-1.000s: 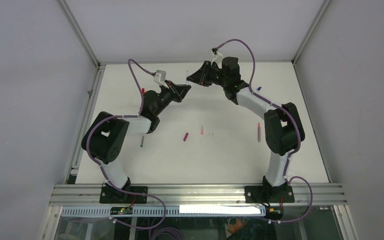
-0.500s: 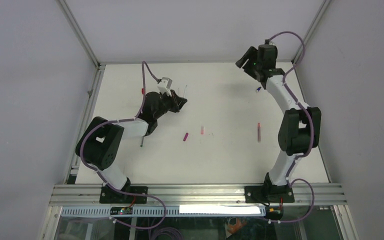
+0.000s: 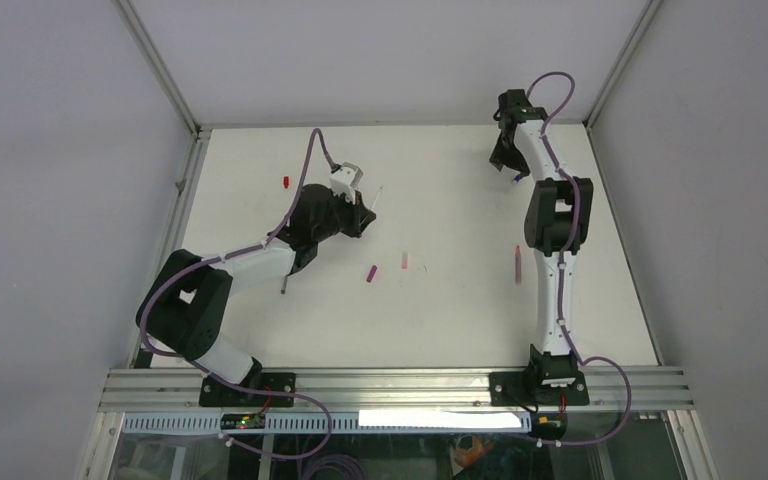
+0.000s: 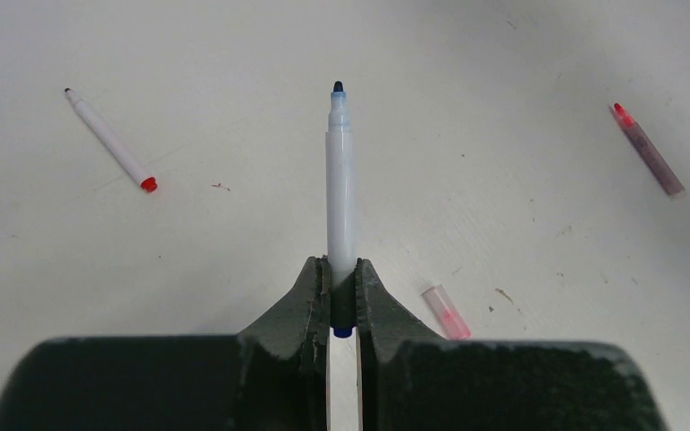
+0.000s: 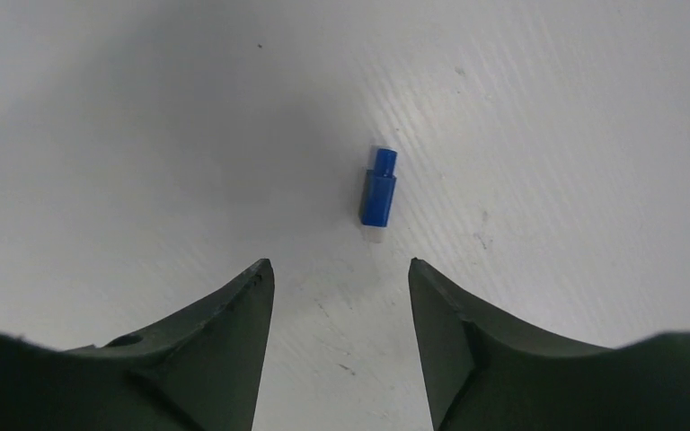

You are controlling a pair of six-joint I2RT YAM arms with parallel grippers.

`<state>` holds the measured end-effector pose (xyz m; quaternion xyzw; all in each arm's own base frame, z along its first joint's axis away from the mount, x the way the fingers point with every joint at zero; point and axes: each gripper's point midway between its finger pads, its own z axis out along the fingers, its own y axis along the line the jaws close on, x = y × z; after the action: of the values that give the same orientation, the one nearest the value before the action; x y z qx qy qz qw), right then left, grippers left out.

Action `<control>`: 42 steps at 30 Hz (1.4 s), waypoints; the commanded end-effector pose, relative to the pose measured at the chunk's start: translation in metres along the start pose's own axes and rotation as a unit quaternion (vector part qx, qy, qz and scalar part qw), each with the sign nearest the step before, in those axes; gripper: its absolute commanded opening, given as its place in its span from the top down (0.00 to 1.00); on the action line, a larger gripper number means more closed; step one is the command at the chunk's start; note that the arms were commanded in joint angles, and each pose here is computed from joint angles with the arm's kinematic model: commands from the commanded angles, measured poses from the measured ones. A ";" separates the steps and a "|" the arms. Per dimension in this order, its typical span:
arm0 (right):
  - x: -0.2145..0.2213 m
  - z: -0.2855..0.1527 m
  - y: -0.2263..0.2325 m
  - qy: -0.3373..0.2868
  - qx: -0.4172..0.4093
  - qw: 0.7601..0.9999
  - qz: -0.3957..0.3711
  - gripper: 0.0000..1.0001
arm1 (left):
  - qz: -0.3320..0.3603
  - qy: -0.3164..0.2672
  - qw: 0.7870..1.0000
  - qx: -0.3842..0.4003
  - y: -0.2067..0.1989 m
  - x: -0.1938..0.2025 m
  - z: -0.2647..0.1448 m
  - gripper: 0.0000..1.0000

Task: Insert the pens into the pen caps

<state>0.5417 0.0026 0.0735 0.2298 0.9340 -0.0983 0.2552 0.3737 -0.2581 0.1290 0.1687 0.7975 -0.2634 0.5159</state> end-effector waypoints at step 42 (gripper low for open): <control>0.022 0.011 0.013 -0.010 -0.075 0.996 -0.047 1.00 | 0.006 0.006 1.000 0.013 -0.006 -0.005 0.005 1.00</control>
<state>0.5384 -0.0176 0.0271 0.2141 0.9387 -0.0953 0.2529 0.3743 -0.2578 0.1149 0.1794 0.8123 -0.2514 0.4947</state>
